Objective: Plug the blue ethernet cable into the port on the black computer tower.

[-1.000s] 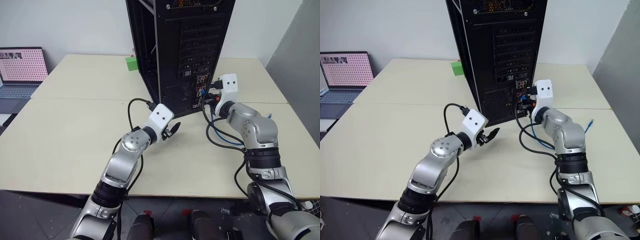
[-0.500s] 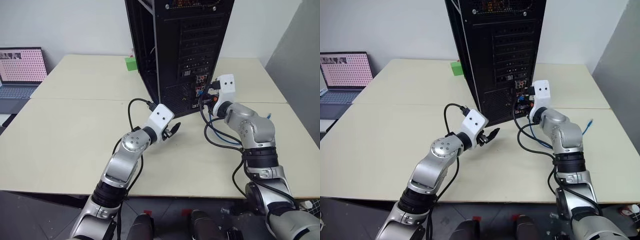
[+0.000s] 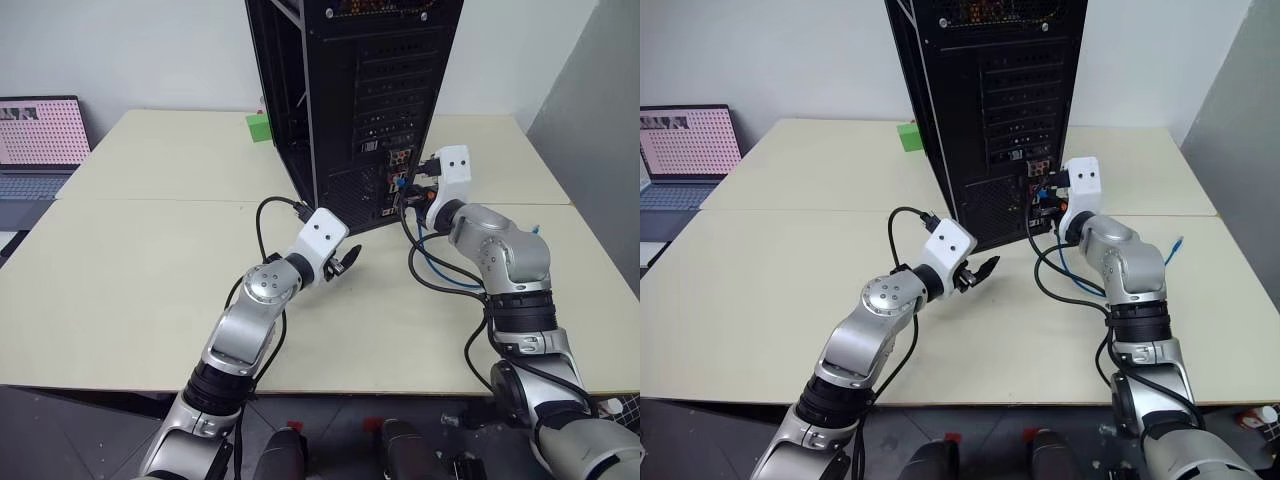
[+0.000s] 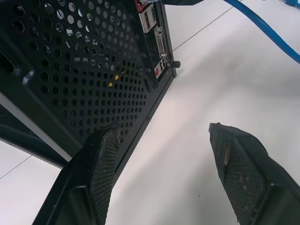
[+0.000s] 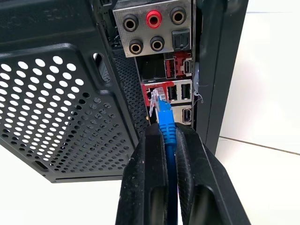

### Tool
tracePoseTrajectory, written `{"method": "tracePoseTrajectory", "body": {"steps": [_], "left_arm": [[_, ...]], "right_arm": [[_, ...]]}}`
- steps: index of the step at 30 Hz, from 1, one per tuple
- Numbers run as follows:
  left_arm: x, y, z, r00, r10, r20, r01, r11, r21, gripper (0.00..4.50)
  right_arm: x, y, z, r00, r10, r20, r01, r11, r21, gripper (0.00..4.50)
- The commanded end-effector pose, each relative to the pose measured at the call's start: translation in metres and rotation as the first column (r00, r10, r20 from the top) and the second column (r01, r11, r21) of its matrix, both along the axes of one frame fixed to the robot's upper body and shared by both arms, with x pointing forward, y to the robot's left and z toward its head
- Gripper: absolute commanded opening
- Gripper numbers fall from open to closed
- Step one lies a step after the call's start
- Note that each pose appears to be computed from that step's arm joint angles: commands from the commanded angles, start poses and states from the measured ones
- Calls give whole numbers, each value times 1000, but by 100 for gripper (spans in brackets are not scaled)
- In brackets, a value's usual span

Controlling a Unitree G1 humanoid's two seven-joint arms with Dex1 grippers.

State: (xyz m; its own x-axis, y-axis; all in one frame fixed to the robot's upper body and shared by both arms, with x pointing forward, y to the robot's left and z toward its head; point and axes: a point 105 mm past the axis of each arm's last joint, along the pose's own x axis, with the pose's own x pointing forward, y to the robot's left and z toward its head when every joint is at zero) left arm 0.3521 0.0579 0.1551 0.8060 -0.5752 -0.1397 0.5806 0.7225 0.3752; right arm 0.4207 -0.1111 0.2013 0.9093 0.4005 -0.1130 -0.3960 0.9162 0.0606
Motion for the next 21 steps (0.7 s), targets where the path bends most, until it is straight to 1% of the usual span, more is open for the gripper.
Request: {"method": "tracePoseTrajectory", "body": {"steps": [1, 21], "left_arm": [[-4, -6, 17, 997, -30, 68, 31, 999, -13, 322], [-5, -7, 16, 997, -29, 69, 30, 1000, -10, 322]], "right_arm": [[-1, -1, 23, 997, -2, 76, 1, 1000, 10, 0], [-2, 16, 21, 997, 41, 67, -41, 999, -4, 0]]}}
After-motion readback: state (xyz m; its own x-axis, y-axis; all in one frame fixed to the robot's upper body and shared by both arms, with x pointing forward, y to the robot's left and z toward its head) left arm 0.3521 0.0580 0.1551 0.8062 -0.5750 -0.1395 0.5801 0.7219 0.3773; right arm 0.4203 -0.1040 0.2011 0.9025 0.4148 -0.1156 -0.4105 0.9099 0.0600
